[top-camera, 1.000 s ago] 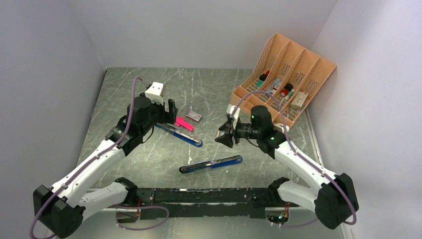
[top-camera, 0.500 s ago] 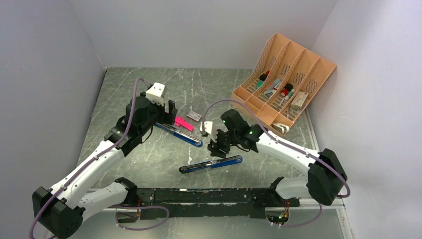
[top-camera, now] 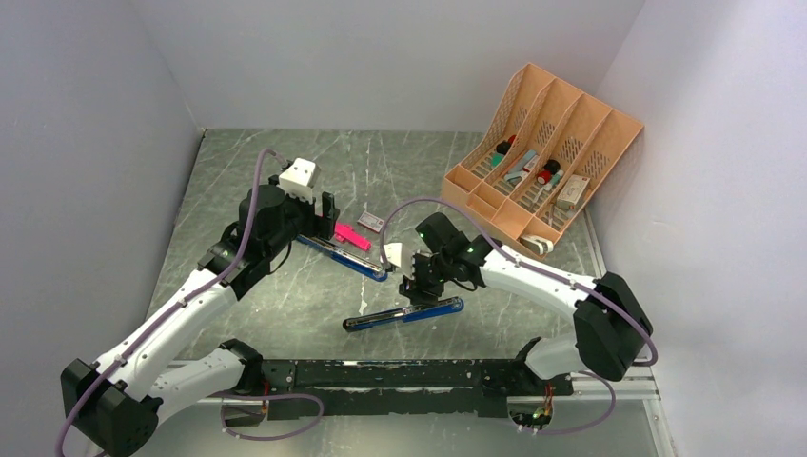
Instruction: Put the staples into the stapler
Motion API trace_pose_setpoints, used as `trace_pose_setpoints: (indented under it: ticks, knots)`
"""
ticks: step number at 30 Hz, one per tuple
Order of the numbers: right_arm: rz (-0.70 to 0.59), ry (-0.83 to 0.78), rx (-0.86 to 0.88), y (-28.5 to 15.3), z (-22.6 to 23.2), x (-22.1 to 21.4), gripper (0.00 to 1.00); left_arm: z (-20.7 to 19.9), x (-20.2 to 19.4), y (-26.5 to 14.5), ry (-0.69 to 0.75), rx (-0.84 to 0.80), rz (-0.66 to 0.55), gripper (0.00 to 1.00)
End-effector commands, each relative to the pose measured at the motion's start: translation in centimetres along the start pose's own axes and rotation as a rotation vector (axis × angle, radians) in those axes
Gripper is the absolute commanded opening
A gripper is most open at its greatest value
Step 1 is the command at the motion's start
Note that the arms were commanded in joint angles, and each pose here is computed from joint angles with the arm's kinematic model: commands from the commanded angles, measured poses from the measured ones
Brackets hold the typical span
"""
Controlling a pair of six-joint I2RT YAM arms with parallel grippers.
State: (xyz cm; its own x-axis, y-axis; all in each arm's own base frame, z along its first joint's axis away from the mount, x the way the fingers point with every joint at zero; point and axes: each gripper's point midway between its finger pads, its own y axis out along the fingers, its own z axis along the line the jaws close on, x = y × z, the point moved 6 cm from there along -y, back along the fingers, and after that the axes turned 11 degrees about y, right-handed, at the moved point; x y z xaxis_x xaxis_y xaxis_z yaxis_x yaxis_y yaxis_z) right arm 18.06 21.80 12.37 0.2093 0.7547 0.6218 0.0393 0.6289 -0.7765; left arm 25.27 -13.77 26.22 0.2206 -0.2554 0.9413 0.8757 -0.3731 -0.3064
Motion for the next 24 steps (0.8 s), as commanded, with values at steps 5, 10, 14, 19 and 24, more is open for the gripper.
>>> trace_pose_setpoints:
  ticks: [5,10,14,19,24]
  knots:
    - [0.012,-0.042,0.093,0.1,1.0,-0.1,0.56,-0.1,0.7,-0.4,0.007,-0.033,-0.022,0.84]
    - [0.029,-0.056,0.132,0.5,1.5,-1.1,0.57,-0.1,0.6,-0.4,0.006,-0.034,-0.020,0.84]
    - [0.040,-0.061,0.095,1.0,1.0,-1.6,0.57,-0.1,0.6,-0.4,0.006,-0.034,-0.018,0.84]
    - [0.092,-0.061,0.075,1.6,0.6,-2.5,0.57,-0.2,0.6,-0.3,0.006,-0.044,-0.016,0.83]
    - [0.118,-0.058,0.089,2.2,0.8,-3.2,0.56,-0.2,0.5,-0.1,0.006,-0.048,-0.009,0.83]
